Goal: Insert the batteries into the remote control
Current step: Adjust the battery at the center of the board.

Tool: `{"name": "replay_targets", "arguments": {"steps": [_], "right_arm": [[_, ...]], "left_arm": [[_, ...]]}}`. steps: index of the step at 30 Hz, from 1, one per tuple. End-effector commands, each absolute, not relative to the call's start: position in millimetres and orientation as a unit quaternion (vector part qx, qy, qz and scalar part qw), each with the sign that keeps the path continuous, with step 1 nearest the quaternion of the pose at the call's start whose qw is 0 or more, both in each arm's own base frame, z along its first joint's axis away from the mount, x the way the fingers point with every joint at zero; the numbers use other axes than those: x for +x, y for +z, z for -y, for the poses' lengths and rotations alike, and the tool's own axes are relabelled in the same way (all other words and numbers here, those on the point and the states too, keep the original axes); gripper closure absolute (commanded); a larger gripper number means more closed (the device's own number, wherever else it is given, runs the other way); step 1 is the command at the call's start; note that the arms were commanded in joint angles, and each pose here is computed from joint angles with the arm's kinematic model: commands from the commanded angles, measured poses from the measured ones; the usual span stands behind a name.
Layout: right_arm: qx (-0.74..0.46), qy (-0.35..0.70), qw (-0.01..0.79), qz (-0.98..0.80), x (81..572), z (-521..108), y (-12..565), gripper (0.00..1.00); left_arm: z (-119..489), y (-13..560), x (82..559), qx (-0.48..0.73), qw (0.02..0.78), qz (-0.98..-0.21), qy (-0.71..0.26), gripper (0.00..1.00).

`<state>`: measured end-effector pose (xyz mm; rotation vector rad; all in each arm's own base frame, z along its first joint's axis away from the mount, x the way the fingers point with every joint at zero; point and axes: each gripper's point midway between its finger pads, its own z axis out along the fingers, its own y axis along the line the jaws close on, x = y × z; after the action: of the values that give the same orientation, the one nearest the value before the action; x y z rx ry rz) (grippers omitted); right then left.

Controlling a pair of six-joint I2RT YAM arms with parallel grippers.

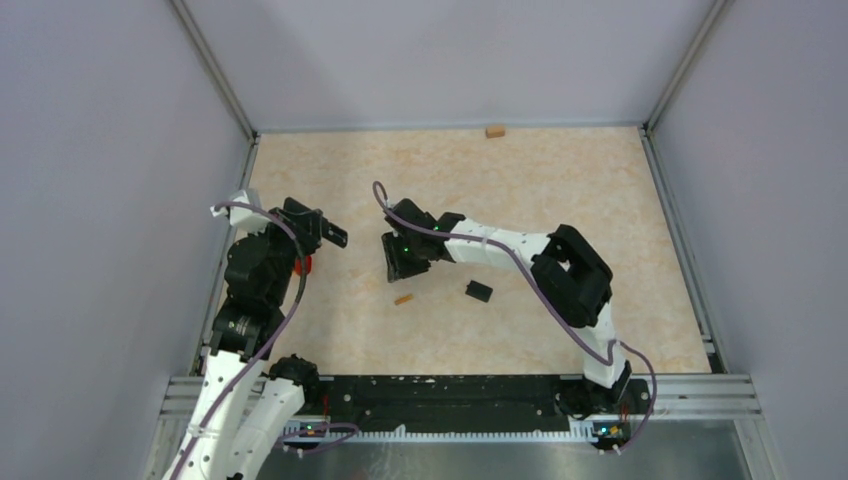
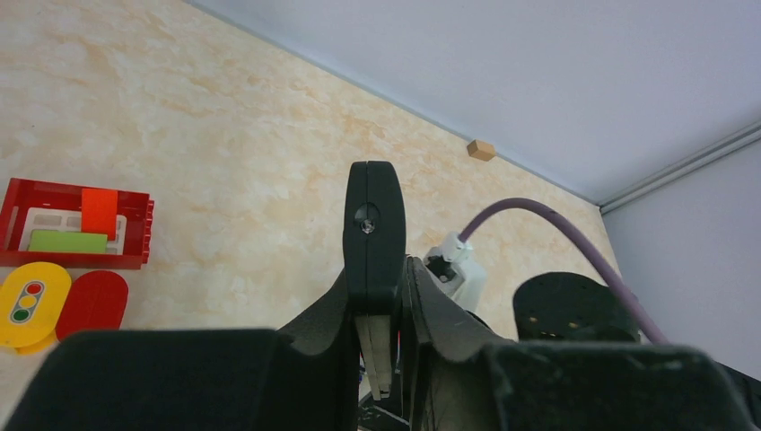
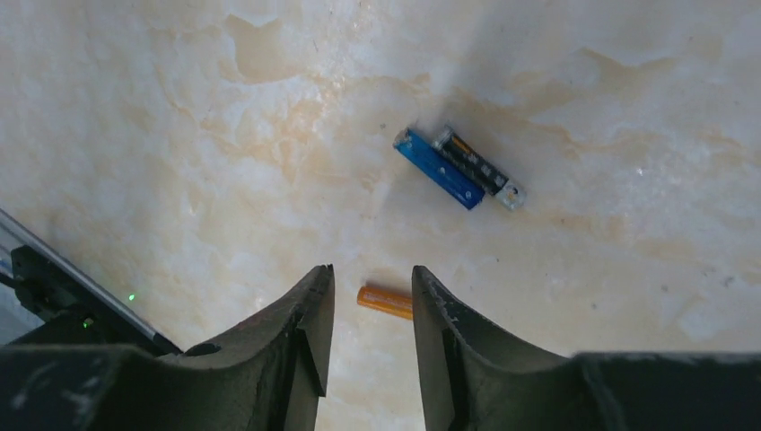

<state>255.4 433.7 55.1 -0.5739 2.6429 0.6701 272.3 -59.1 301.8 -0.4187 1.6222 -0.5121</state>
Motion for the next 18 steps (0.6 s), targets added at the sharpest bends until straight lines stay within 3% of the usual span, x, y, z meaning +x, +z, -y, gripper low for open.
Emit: {"name": "replay_targets", "arguments": {"steps": [1,9,14,18], "right_arm": [[-0.112,0.246,0.194,-0.943,244,-423,90,0.57],[0.012,0.344,0.086,-0.935,173,-425,101,0.37],[0.058,0.362,0.06,-0.928,165,-436,95,0.37],[0.109,0.34,0.047,-0.933,165,-429,82,0.45]], "left_arm": [[51,319,272,-0.192,0.666,-0.687,-0.218,1.0],[40,310,268,-0.212,0.671,-0.683,-0.198,1.0],[38,307,263,-0.215,0.672,-0.68,-0.197,1.0],[36,307,261,-0.213,0.675,-0.68,-0.194,1.0]]}}
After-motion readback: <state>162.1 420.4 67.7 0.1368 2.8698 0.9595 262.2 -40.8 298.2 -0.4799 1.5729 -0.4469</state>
